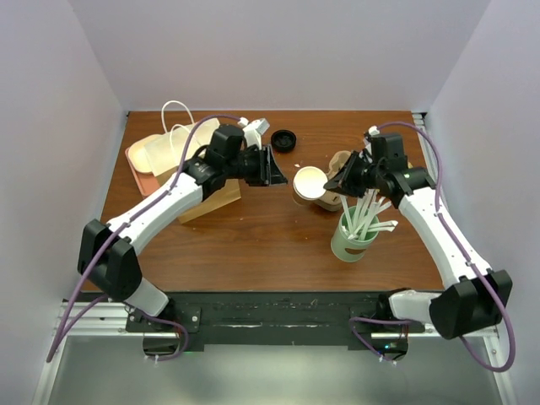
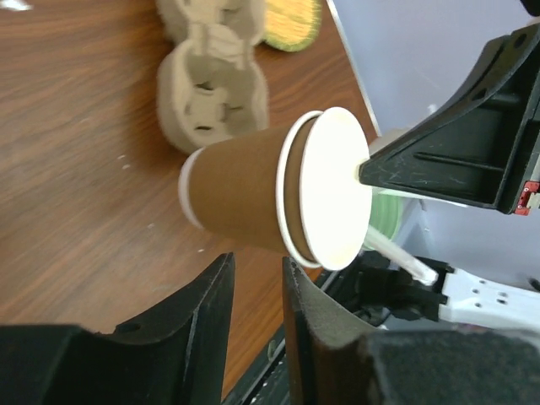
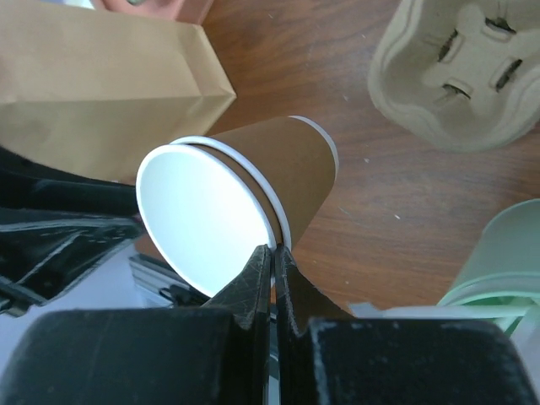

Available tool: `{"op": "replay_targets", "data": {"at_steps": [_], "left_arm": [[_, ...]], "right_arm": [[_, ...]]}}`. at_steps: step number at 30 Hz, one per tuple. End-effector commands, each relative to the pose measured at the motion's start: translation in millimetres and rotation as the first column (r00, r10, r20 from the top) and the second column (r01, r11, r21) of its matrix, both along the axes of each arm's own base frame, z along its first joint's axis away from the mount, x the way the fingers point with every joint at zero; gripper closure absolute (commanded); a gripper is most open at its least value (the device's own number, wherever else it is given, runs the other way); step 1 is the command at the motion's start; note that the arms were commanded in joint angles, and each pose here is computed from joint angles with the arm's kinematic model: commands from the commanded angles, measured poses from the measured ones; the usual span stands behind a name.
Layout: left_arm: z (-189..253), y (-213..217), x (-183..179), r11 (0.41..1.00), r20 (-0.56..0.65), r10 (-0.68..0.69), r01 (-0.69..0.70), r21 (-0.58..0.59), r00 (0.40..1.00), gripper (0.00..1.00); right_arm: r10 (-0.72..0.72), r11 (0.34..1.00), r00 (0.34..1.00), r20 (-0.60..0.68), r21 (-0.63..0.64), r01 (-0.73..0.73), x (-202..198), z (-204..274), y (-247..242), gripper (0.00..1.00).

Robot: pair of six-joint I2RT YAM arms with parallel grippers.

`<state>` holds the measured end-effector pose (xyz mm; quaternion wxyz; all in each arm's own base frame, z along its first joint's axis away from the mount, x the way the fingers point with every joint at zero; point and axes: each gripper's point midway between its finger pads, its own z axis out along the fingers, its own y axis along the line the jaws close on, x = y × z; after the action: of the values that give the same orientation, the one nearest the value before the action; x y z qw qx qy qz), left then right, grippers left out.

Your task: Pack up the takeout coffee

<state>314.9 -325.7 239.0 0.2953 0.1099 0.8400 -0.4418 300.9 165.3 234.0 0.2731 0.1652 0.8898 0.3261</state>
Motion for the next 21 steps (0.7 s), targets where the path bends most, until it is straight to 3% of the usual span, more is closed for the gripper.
{"op": "replay_targets", "data": {"at_steps": [1, 4, 7, 11, 14, 21], "left_arm": [[14, 40, 5, 0.981, 0.127, 0.131, -0.147, 0.127, 0.983, 0.63], [20, 52, 3, 0.974, 0.219, 0.103, -0.143, 0.177, 0.970, 0.57], [28, 47, -6, 0.979, 0.330, -0.026, -0.043, 0.198, 0.944, 0.53], [21, 33, -24, 0.950, 0.495, -0.268, 0.141, 0.280, 0.826, 0.56], [21, 24, -41, 0.925, 0.564, -0.368, 0.228, 0.304, 0.739, 0.58], [4, -9, -76, 0.829, 0.593, -0.560, 0.386, 0.406, 0.579, 0.55]], "right_arm": [[0.039, 0.997, 0.999, -0.004, -0.066, -0.039, 1, -6, -1, 1.00], [0.049, 0.996, 0.999, -0.020, -0.077, -0.051, 1, -11, 4, 1.00], [0.076, 0.993, 0.996, -0.040, -0.086, -0.079, 2, -17, 16, 1.00], [0.115, 0.987, 0.991, -0.062, -0.103, -0.121, 4, -20, 35, 1.00], [0.151, 0.979, 0.984, -0.089, -0.121, -0.162, 6, -25, 50, 1.00], [0.194, 0.971, 0.976, -0.095, -0.126, -0.205, 8, -21, 73, 1.00]]}}
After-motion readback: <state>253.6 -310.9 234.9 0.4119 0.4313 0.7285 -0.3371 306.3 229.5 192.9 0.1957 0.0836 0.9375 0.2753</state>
